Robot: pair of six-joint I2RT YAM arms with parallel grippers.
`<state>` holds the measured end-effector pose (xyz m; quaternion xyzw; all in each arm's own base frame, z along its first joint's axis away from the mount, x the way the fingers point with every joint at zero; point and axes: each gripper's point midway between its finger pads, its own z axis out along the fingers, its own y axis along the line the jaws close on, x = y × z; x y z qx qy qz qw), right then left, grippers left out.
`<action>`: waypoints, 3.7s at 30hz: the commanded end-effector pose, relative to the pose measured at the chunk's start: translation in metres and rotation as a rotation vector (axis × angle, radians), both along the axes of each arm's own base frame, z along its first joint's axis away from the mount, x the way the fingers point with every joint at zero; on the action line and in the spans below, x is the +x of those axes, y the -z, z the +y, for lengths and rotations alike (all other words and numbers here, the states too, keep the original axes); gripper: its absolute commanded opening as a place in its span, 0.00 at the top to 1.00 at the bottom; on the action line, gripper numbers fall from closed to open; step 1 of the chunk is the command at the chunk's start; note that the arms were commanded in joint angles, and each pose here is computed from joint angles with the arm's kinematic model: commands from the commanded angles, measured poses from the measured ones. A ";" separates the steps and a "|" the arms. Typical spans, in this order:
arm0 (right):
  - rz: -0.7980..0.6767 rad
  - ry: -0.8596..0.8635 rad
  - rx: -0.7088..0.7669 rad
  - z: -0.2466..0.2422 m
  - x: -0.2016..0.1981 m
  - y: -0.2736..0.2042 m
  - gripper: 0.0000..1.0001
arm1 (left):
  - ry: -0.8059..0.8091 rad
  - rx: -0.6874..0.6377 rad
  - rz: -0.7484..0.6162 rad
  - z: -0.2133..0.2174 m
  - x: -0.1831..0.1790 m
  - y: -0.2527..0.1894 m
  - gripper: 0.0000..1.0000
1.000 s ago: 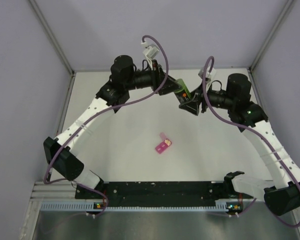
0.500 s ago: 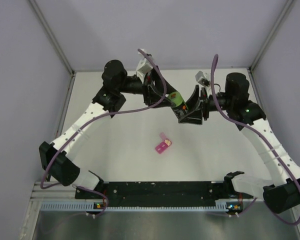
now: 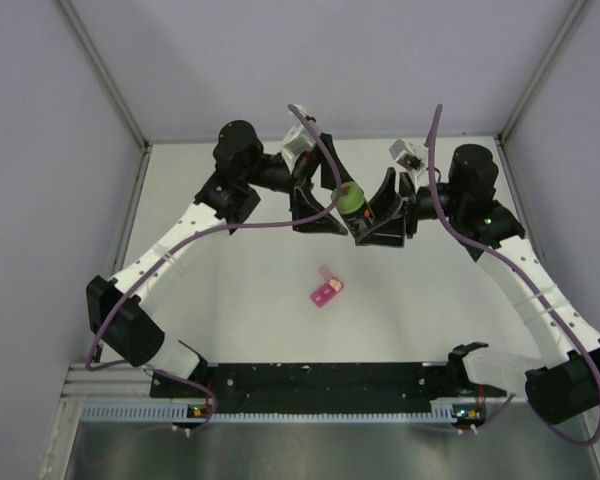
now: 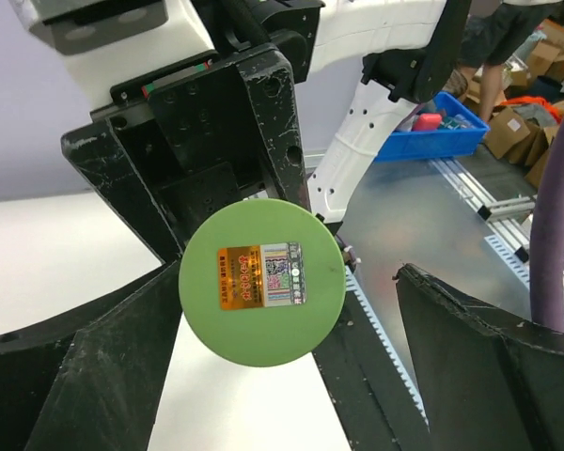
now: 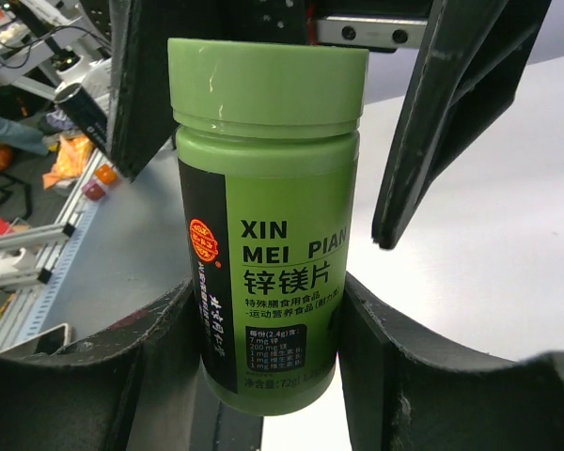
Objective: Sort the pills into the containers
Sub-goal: Screw the lid of the pill bottle onto the pill bottle.
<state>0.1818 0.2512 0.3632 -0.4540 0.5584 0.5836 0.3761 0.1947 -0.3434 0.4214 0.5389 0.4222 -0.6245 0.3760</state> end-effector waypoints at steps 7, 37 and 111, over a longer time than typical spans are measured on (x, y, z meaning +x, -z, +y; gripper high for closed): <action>-0.214 0.228 -0.045 -0.005 0.030 -0.005 1.00 | -0.224 -0.023 0.120 0.001 0.027 -0.027 0.01; -0.267 0.480 -0.124 -0.015 0.073 -0.006 1.00 | -0.556 0.040 0.409 -0.009 0.081 -0.023 0.64; -0.270 0.460 -0.168 -0.010 0.073 0.015 1.00 | -0.634 0.113 0.410 -0.013 0.088 0.001 0.70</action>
